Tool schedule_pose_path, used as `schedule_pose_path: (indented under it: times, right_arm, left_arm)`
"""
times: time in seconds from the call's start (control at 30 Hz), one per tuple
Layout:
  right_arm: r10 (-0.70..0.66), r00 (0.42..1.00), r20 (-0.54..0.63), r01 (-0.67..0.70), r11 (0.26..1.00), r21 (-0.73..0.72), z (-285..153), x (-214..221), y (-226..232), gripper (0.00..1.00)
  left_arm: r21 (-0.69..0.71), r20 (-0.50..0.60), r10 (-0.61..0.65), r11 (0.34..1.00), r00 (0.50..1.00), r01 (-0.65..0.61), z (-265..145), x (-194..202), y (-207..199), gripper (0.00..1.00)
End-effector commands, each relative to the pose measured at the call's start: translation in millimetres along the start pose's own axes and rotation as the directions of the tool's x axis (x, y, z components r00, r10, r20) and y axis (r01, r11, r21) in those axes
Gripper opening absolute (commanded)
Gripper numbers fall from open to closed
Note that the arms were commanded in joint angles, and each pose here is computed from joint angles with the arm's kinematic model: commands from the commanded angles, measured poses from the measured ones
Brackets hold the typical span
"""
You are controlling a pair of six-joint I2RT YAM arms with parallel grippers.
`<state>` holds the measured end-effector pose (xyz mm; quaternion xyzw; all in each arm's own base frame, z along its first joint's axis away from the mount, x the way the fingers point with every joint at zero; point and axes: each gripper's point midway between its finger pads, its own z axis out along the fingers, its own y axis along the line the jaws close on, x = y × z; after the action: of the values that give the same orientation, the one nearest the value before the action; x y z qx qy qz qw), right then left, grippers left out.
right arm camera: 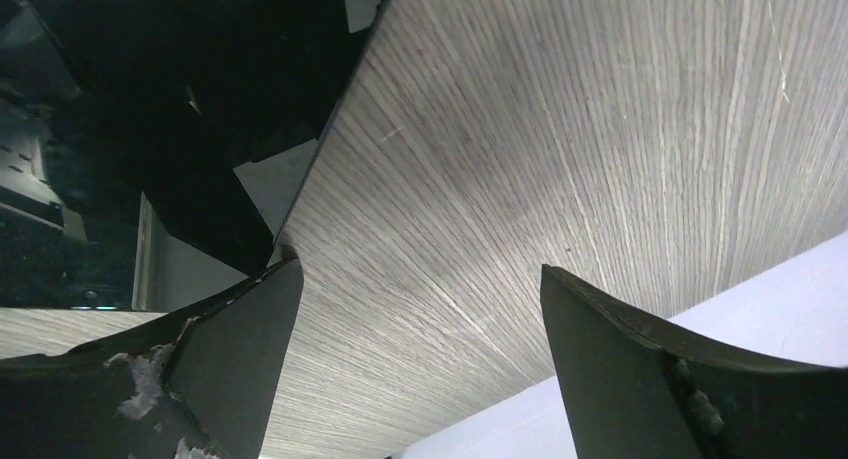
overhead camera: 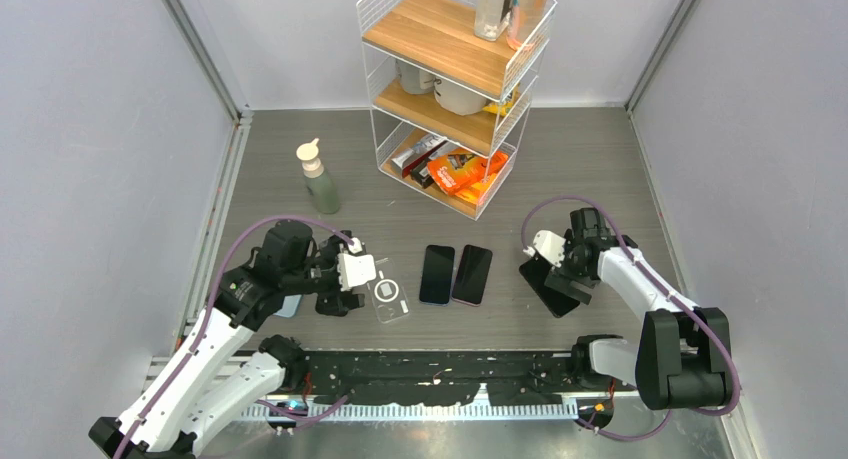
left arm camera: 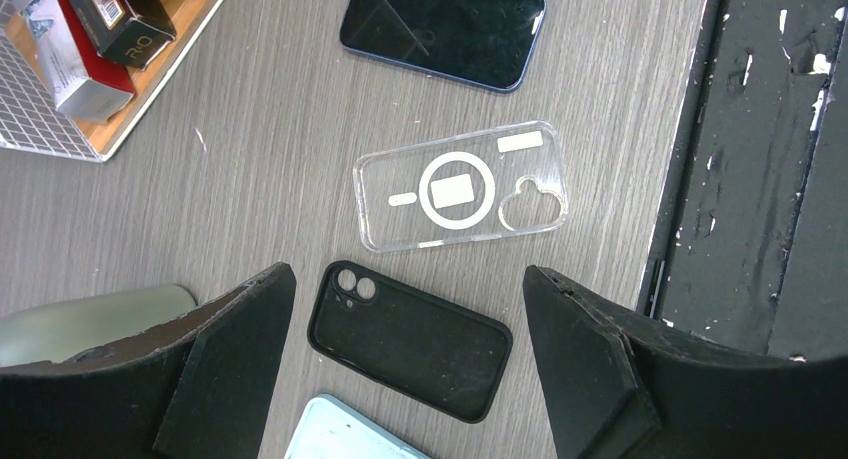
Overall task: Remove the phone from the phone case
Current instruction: Adjust the phone at the center of the board, then reset both arms
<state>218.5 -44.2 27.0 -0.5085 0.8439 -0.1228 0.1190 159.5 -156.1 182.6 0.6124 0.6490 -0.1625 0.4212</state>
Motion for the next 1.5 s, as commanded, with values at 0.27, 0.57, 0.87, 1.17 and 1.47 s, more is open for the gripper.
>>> schedule_pose_path:
  times: [0.27, 0.57, 0.87, 1.17, 1.47]
  right_arm:
    - [-0.055, 0.977, 0.207, 0.094, 0.978, -0.186, -11.5, -47.0, 38.3, 0.96]
    - [-0.067, 0.959, 0.275, 0.115, 0.980, -0.163, -12.9, -97.4, 38.4, 0.96]
    - [0.004, 0.938, 0.347, 0.015, 0.998, -0.054, -42.8, -113.2, 11.8, 0.98]
    - [0.090, 0.820, 0.566, -0.160, 0.984, 0.075, -130.7, -140.0, -26.6, 0.95]
    - [0.195, 0.696, 0.691, -0.341, 0.937, 0.080, -188.3, -152.0, -50.5, 0.95]
  left_arm:
    - [-0.027, 0.039, 0.027, 0.999, 0.999, -0.026, -2.7, -11.3, 7.7, 0.88]
    - [-0.036, 0.035, 0.019, 0.999, 0.999, -0.018, -5.5, -9.7, 6.4, 0.88]
    - [-0.147, -0.015, -0.021, 0.989, 1.000, 0.019, -8.2, 5.3, 19.4, 0.89]
    - [-0.396, 0.001, -0.116, 0.912, 0.993, 0.107, -15.7, 17.5, 54.7, 0.92]
    - [-0.632, 0.037, -0.231, 0.748, 0.972, 0.202, -42.0, 31.3, 89.3, 1.00]
